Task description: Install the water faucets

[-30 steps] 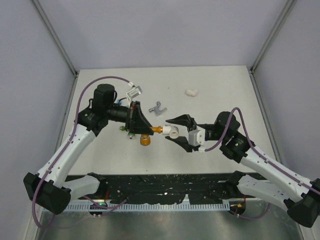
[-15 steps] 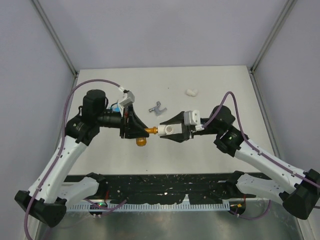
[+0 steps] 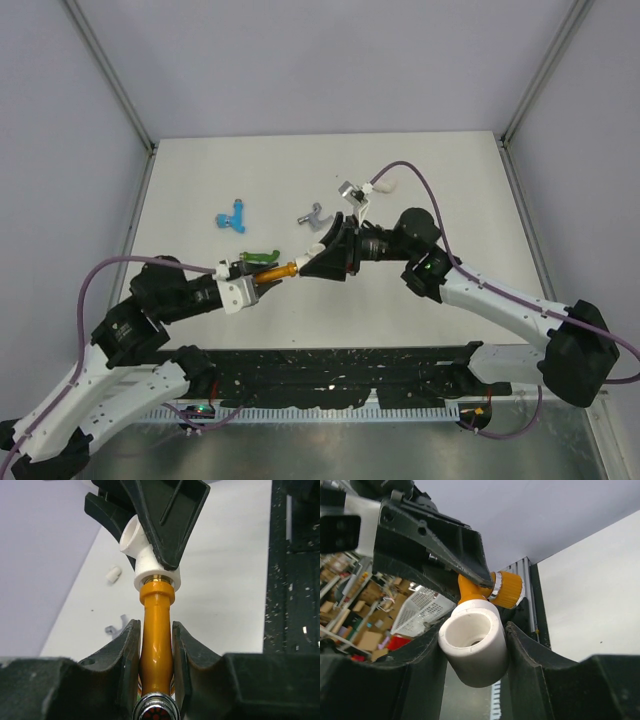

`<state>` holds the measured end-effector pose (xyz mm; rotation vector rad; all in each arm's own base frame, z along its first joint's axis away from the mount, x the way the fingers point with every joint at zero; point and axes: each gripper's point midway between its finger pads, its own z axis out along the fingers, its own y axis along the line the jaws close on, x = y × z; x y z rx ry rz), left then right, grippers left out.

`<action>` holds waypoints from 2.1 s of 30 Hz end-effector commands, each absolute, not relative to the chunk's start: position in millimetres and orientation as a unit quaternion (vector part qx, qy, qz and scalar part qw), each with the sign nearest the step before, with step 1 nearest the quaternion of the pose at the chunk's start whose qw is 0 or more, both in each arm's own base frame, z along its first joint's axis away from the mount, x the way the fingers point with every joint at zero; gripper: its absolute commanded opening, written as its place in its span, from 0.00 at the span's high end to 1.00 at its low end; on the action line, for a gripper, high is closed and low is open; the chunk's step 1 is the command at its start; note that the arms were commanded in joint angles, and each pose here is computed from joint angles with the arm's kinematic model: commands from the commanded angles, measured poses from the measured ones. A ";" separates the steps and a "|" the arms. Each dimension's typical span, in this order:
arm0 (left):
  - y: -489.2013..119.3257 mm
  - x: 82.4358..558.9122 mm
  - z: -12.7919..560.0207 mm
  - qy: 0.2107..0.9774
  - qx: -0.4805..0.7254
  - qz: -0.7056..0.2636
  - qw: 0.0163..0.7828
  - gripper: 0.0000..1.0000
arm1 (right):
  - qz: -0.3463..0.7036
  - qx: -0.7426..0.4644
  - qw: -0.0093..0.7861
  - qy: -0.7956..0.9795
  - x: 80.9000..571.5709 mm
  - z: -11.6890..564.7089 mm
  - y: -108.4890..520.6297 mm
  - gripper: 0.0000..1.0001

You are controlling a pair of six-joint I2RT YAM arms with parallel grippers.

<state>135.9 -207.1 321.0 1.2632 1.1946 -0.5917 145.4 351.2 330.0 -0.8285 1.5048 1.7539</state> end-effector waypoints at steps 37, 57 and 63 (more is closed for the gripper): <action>-246.5 167.7 336.4 0.612 0.407 -0.569 0.368 1.00 | 0.320 -0.561 0.719 0.256 174.6 351.3 278.9 0.07; -255.6 169.7 347.3 0.635 0.367 -0.633 0.247 1.00 | 0.321 -0.604 0.685 0.250 180.8 345.4 301.2 0.30; -254.8 171.8 346.0 0.642 0.365 -0.621 0.262 1.00 | 0.360 -0.586 0.681 0.253 173.1 353.9 305.2 0.56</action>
